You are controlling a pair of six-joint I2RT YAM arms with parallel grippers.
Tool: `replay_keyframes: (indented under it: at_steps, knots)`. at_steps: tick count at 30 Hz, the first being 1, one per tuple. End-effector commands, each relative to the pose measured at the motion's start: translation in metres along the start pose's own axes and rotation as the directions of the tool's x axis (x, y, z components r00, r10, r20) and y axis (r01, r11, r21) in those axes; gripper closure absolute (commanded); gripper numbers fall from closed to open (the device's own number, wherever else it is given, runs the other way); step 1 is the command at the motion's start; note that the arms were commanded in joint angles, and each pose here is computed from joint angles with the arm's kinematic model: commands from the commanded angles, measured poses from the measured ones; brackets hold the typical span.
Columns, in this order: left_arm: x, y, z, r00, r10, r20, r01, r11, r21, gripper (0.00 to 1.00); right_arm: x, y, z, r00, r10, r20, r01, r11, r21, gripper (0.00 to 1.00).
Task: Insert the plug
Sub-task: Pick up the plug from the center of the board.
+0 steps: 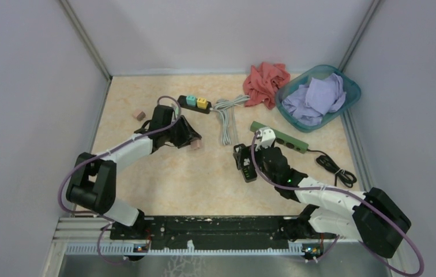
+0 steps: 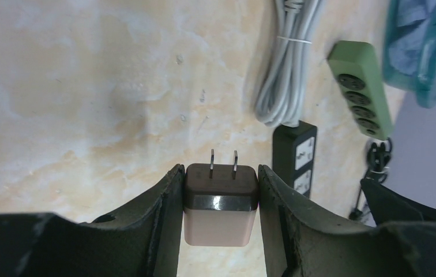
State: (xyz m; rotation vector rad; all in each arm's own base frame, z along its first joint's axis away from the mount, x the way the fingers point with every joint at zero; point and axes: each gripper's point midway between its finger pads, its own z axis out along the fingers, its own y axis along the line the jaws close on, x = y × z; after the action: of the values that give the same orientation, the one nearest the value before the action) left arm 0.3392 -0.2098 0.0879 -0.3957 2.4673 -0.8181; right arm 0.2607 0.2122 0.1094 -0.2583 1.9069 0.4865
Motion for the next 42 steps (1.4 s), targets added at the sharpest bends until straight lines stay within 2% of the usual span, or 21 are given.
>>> replay_keyframes:
  at_steps: [1,8,15,20,29,38,42]
  knots:
    - [-0.006,-0.039,-0.018,0.992,-0.12,0.037,0.112,0.977,0.18,0.74,-0.059,0.032,0.008,0.987,0.041,0.156,-0.026,0.995,-0.1,0.01]
    - [-0.01,-0.058,-0.039,0.965,-0.251,0.076,0.222,0.936,0.274,0.77,-0.088,0.056,0.02,0.974,0.087,0.212,-0.054,0.987,-0.153,0.01]
    - [-0.015,-0.08,-0.057,0.926,-0.373,0.065,0.323,0.868,0.378,0.8,-0.107,0.087,0.026,0.947,0.128,0.295,-0.065,0.975,-0.214,0.01]
    - [-0.02,-0.091,-0.068,0.902,-0.425,0.073,0.357,0.832,0.425,0.81,-0.117,0.104,0.025,0.92,0.158,0.359,-0.074,0.969,-0.236,0.02]
    - [-0.017,-0.107,-0.079,0.869,-0.491,0.063,0.409,0.784,0.468,0.82,-0.131,0.128,0.029,0.881,0.166,0.444,-0.053,0.965,-0.256,0.13]
    - [-0.009,-0.123,-0.081,0.85,-0.526,0.02,0.446,0.741,0.502,0.84,-0.137,0.122,0.034,0.845,0.168,0.508,-0.073,0.977,-0.201,0.21]
    - [-0.005,-0.126,-0.078,0.842,-0.54,-0.009,0.469,0.723,0.506,0.84,-0.133,0.124,0.037,0.847,0.148,0.51,-0.054,0.979,-0.195,0.3]
